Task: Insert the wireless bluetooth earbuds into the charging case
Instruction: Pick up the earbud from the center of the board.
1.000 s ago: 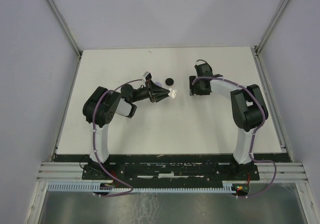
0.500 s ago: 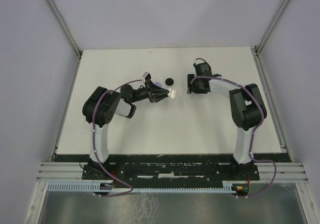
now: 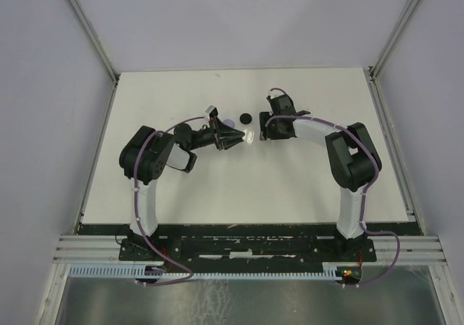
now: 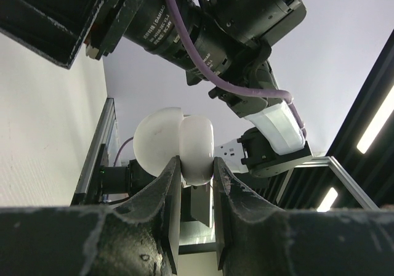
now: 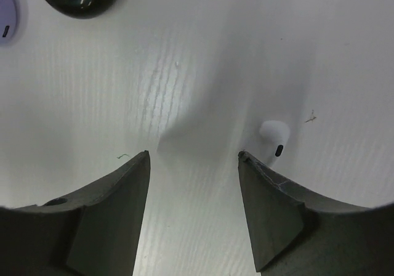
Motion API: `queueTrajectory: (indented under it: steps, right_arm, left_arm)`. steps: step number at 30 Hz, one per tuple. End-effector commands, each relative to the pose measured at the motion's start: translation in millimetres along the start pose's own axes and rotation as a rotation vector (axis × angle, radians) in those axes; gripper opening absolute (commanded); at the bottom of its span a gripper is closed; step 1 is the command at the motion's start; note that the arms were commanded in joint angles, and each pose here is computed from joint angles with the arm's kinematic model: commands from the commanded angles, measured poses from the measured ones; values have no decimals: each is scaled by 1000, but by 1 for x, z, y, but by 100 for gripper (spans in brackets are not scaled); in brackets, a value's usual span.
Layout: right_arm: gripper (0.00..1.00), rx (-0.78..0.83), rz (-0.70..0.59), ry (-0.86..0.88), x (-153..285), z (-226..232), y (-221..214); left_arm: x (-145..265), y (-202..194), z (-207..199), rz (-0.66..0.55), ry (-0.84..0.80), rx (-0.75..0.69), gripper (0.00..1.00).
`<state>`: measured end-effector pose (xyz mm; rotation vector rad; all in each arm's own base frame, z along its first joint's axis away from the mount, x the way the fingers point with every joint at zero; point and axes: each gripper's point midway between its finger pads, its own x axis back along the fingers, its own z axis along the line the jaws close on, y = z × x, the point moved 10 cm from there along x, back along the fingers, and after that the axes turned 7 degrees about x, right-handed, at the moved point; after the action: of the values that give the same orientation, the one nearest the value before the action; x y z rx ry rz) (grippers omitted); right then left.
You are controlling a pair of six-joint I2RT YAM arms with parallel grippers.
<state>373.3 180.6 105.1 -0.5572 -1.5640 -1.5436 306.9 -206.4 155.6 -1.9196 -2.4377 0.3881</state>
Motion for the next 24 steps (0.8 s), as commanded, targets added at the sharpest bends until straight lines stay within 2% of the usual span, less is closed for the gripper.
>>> queueTrajectory:
  steps: [1,16,19,24]
  right_arm:
    - [68,20,-29,-16,-1,4,8]
    - [67,69,-167,-14,55,10,24]
    - [67,70,-165,-53,62,8,29]
    - [67,61,-84,-189,58,1,35]
  left_arm:
    - [6,-16,-29,58,-130,-255,3]
    - [9,-14,-27,50,-125,-255,3]
    - [9,-14,-27,49,-126,-257,3]
    - [8,-13,-27,45,-127,-251,3]
